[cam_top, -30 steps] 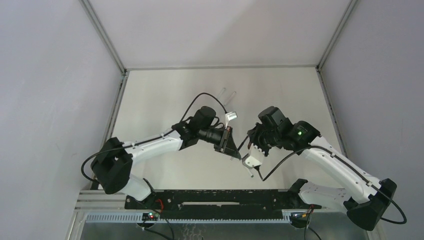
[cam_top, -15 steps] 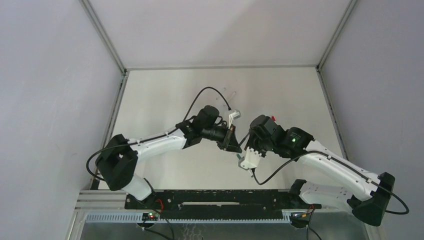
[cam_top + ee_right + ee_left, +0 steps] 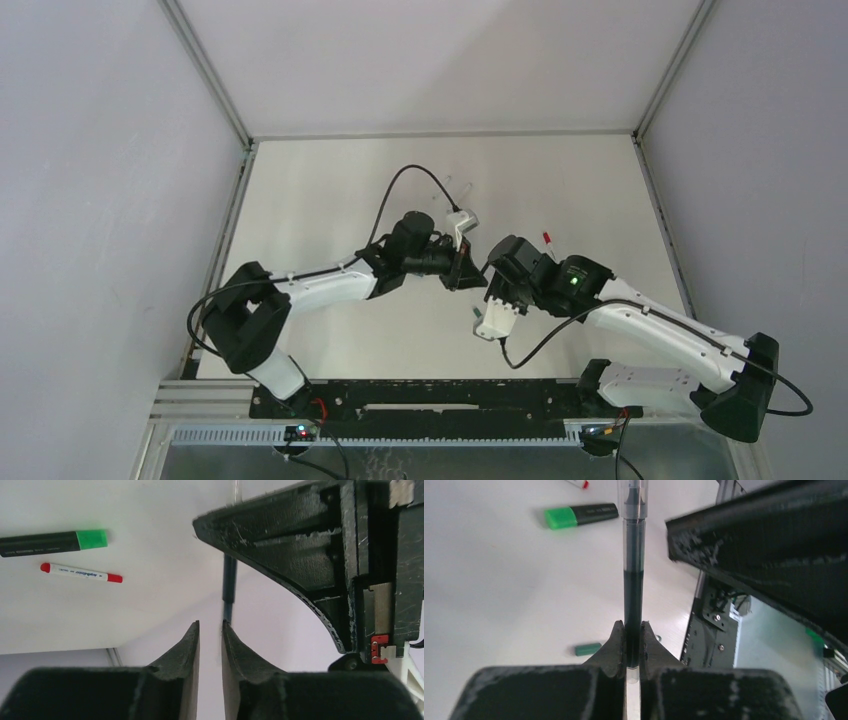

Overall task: Insert the pens into the pen caps
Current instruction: Insert the pen cap onto the pen.

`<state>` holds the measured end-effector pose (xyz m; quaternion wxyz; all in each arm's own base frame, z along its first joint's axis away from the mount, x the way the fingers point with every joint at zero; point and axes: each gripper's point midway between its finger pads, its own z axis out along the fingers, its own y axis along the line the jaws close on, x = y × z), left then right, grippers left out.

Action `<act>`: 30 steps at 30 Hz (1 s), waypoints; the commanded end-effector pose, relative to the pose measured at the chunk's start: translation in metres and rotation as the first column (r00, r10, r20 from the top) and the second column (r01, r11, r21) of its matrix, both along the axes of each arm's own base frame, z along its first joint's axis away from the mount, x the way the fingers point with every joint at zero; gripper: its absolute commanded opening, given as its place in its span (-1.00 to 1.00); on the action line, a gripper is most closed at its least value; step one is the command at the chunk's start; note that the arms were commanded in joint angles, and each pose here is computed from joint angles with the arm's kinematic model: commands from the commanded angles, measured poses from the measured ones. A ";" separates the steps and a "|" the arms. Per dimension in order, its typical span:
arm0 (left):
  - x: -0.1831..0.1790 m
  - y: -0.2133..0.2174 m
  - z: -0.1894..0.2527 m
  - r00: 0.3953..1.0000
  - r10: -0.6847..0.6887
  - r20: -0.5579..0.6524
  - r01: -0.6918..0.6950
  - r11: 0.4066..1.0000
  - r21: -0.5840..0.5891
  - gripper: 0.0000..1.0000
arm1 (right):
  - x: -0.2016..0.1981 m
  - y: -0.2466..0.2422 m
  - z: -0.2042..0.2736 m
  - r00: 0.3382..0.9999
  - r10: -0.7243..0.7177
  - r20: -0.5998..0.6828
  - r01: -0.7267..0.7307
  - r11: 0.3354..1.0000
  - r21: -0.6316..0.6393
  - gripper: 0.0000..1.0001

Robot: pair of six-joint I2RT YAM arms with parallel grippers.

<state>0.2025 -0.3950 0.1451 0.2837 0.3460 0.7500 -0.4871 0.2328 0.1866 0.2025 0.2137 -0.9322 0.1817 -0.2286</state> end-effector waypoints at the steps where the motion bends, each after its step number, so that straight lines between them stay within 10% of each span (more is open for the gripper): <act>1: 0.026 0.000 0.006 0.993 0.058 0.104 -0.052 0.997 -0.060 -1.00 | -0.003 0.003 0.001 1.000 0.012 0.000 -0.012 1.000 -0.004 -0.43; 22: 0.024 0.021 -0.017 0.989 0.091 0.117 -0.088 0.996 -0.031 -1.00 | -0.039 0.007 0.049 0.998 -0.032 -0.056 0.048 0.952 0.303 0.04; 30: 0.020 0.031 -0.008 0.980 0.119 0.161 -0.109 0.992 -0.068 -1.00 | -0.056 -0.002 0.076 0.874 -0.175 -0.453 0.454 0.625 0.635 0.54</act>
